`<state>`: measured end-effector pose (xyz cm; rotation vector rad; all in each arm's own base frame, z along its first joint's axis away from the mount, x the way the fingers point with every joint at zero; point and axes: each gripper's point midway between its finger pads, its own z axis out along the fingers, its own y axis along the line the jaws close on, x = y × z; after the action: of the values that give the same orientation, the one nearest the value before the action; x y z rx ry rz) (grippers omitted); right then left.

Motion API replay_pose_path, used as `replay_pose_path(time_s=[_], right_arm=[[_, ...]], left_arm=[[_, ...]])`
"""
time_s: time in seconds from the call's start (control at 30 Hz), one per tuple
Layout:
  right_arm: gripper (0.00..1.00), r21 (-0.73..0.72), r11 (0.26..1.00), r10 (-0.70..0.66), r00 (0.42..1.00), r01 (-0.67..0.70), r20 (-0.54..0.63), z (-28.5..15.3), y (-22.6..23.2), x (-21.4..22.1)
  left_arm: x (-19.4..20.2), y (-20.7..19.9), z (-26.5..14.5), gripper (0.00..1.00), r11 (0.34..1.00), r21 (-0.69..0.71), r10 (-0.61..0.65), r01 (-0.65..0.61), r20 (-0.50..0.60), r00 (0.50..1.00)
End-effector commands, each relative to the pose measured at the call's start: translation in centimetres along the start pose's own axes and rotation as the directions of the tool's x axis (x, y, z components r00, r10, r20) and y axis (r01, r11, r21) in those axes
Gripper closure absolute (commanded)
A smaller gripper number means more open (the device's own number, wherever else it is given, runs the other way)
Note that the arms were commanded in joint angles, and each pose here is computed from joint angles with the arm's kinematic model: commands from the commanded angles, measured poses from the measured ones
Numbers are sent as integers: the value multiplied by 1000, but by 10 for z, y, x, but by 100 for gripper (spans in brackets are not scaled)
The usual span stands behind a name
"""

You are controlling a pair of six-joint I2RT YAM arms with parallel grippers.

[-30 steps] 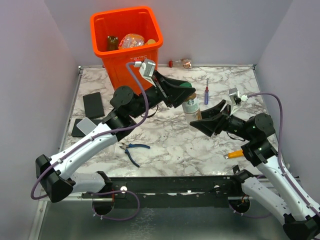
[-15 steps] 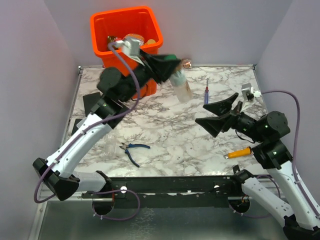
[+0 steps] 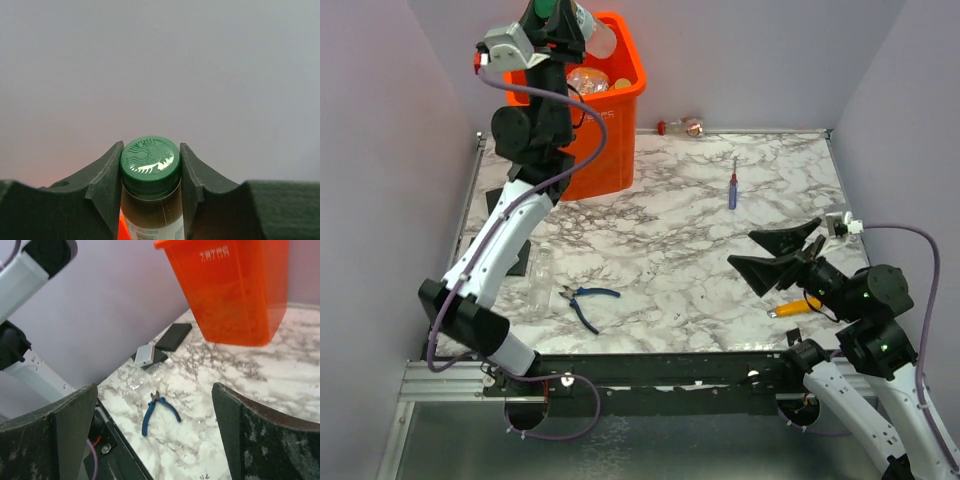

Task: Put the plastic bottles in the bin
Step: Place the plastic bottle in the trash bin, then move the plastic bottle to the center of the board.

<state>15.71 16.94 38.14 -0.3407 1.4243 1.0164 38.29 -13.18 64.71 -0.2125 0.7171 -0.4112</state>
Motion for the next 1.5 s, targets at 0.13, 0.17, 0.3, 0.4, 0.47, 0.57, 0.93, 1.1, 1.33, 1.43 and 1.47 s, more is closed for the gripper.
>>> replay_pose_path(time_s=[0.13, 0.17, 0.3, 0.4, 0.47, 0.57, 0.93, 1.1, 1.33, 1.43, 1.47], right_arm=[[0, 88, 987, 141, 989, -136, -48, -3, -27, 48], [0, 92, 986, 141, 988, -136, -55, -3, -28, 50], [0, 104, 988, 119, 990, -110, -81, -6, -29, 53], [0, 131, 987, 107, 991, -96, -77, -6, -35, 52], [0, 149, 984, 105, 992, -93, -71, -4, -39, 52], [1, 214, 968, 141, 989, -127, -50, 1, -53, 54], [0, 553, 760, 307, 939, -341, 156, 41, -150, 72], [0, 688, 631, 282, 932, -358, 226, 76, -209, 85], [0, 701, 523, 357, 872, -484, 335, 148, -323, 107], [0, 673, 550, 383, 865, -495, 324, 187, -372, 111], [0, 673, 562, 375, 873, -482, 312, 200, -388, 115]], left_arm=[[102, 82, 23, 85, 901, -248, 345, -356, -88, 934], [113, 90, 20, 59, 891, -280, 340, -358, -112, 934], [109, 97, 20, 1, 895, -346, 269, -282, -85, 959], [71, 66, 30, 1, 942, -295, 172, -160, 14, 985], [44, 38, 32, 1, 960, -253, 136, -118, 55, 989], [11, -8, 17, 1, 980, -181, 90, -78, 64, 994], [120, -54, -199, 1, 969, -18, -210, 247, -588, 781], [175, -17, -319, 1, 994, -7, -68, 111, -830, 554], [165, 42, -372, 1, 998, 53, 67, -41, -834, 548], [169, 52, -382, 1, 990, 112, 141, -87, -835, 532], [171, 53, -385, 1, 987, 132, 163, -97, -837, 522]])
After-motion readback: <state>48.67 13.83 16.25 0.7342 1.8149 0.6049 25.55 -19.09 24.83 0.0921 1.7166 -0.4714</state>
